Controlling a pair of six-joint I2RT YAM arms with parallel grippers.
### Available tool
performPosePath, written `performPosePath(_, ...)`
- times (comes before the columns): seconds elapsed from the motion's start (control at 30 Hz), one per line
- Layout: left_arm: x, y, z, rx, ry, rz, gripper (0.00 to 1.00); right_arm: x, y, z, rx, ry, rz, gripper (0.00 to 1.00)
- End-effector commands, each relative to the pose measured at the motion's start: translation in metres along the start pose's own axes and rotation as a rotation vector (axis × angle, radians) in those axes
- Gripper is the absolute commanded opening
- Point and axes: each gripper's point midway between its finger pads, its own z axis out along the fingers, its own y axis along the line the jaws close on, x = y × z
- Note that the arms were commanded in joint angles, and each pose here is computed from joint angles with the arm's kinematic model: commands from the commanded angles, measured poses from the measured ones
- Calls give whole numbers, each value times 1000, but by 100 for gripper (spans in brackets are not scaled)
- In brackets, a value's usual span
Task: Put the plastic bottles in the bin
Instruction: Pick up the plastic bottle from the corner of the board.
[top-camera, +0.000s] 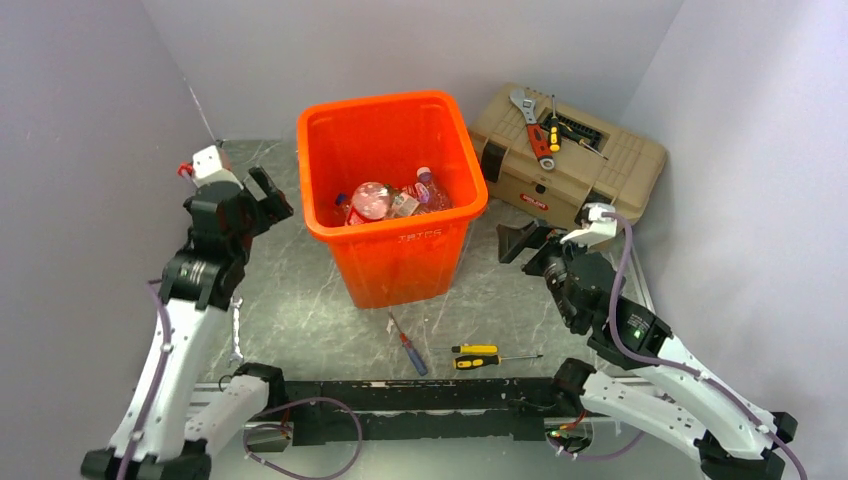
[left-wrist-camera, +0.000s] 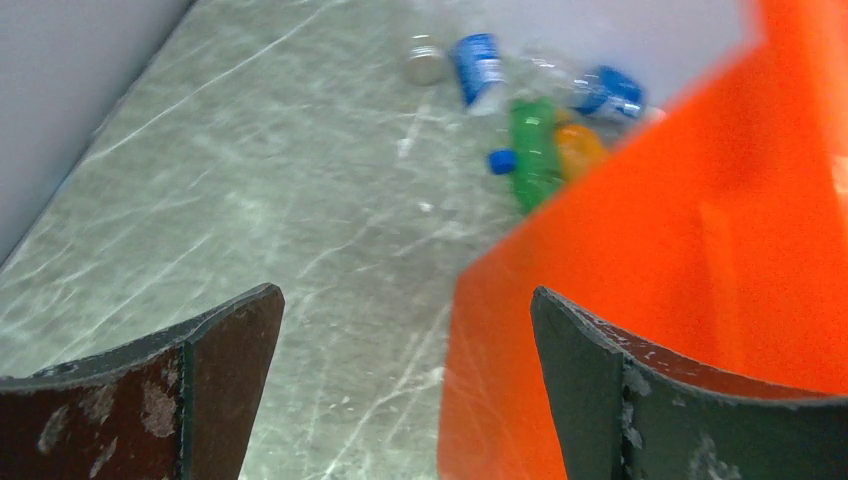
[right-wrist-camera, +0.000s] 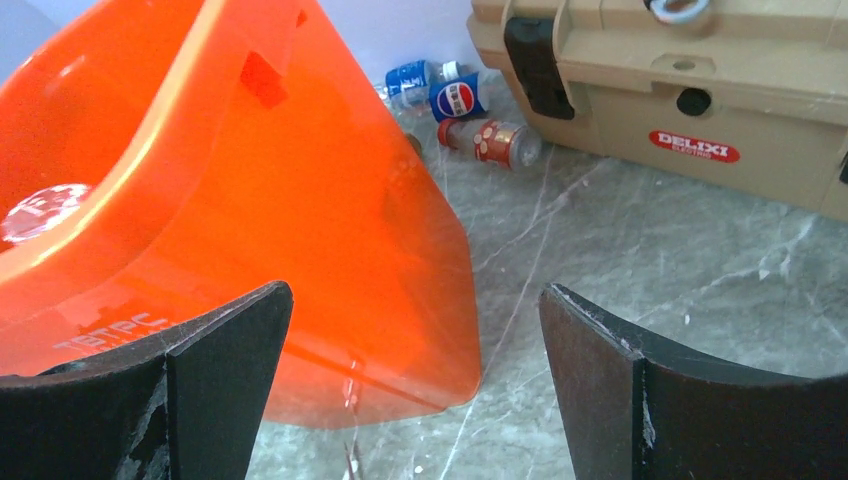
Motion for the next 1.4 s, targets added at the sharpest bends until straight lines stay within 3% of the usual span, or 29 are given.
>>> performPosePath(0.0,-12,25,32,-86,68,-186,100,6,0,-7,-36,9,74,98)
performPosePath(0.17,-7,66,98,-166,152,-381,99,23,-5,-12,-83,10,117,99)
performPosePath(0.27,0,71,150,-153,166,-402,99,40,-7,-13,-120,22,153,99)
performPosePath(0.47,-3,48,253,43,154,-290,100,71,-13,-17,-178,52,175,99)
performPosePath(0.63,22,19,328,185,224,-158,99,85,-18,-16,-186,74,123,99)
performPosePath(0.73,43,14,363,183,234,-110,99,84,-20,-16,-179,69,86,99)
performPosePath(1.07,80,41,416,26,242,-28,100,81,-25,-13,-160,46,32,99)
performPosePath(1.37,109,37,434,50,311,-19,100,83,-20,-6,-154,53,13,99)
